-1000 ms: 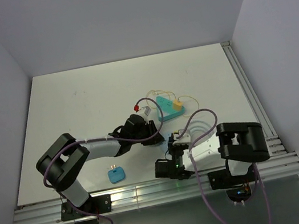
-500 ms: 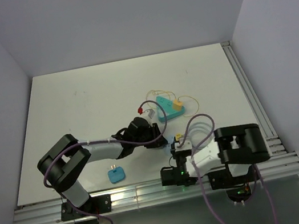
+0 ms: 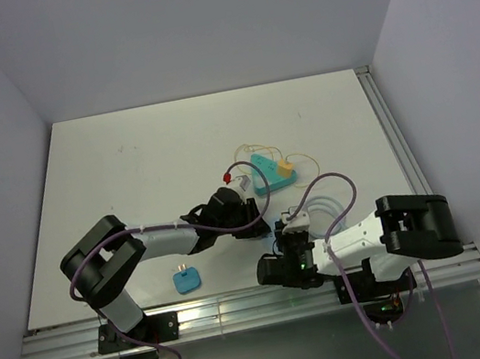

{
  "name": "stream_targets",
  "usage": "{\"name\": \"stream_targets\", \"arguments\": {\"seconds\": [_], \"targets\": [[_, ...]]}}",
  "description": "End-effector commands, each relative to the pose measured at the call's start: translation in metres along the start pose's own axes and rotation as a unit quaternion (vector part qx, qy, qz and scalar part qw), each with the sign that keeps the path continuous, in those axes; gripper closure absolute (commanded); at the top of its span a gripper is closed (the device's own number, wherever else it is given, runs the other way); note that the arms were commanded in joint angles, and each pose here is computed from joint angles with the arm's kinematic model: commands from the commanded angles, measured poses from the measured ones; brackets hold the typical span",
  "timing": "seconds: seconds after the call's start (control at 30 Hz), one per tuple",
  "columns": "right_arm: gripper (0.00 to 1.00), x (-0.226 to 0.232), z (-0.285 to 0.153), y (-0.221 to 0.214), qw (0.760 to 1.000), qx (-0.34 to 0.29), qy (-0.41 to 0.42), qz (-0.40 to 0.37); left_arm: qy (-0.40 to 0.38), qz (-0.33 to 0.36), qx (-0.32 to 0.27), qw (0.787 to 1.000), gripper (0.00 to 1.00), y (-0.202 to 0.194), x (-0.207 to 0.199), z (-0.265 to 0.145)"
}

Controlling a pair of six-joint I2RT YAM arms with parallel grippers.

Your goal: Insert the plug

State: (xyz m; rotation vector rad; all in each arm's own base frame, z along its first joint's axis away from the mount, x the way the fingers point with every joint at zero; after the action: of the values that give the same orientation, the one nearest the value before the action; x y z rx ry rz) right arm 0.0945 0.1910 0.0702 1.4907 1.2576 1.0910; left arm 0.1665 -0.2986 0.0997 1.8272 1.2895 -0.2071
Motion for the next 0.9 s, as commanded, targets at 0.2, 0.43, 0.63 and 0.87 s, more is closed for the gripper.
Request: {"name": "stream_targets", "arguments": {"seconds": [0.2, 0.43, 0.63, 0.87], "targets": [[0.56, -0.003, -0.041, -0.045, 0.946, 0.321, 0.049, 0.014, -0.015, 0.004, -0.007, 1.0, 0.58, 0.008, -0.013, 0.002], [0.34, -0.006, -0.046, -0.02, 0.947, 0.31, 0.064, 0.054, -0.009, 0.008, -0.011, 1.0, 0.57, 0.009, -0.012, -0.001], [0.25, -0.008, -0.051, 0.012, 0.947, 0.296, 0.086, 0.093, -0.008, 0.008, -0.011, 1.0, 0.57, 0.008, -0.011, -0.001], [0.24, -0.026, -0.045, 0.042, 0.944, 0.309, 0.051, 0.1, -0.009, 0.01, -0.011, 1.0, 0.57, 0.009, -0.012, -0.001]]}}
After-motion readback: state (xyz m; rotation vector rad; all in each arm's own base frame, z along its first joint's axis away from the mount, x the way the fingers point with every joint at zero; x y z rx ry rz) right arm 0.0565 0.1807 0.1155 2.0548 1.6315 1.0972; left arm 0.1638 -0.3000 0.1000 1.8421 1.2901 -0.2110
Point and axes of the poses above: each gripper's point midway between its finger pads, its own z axis out along the fingers, its own x axis along the line the jaws close on, y = z × x, the point moved 10 cm from there along -z, back along the fingers, and after that the axes turned 6 degrees about z, right-handed, at the moved point
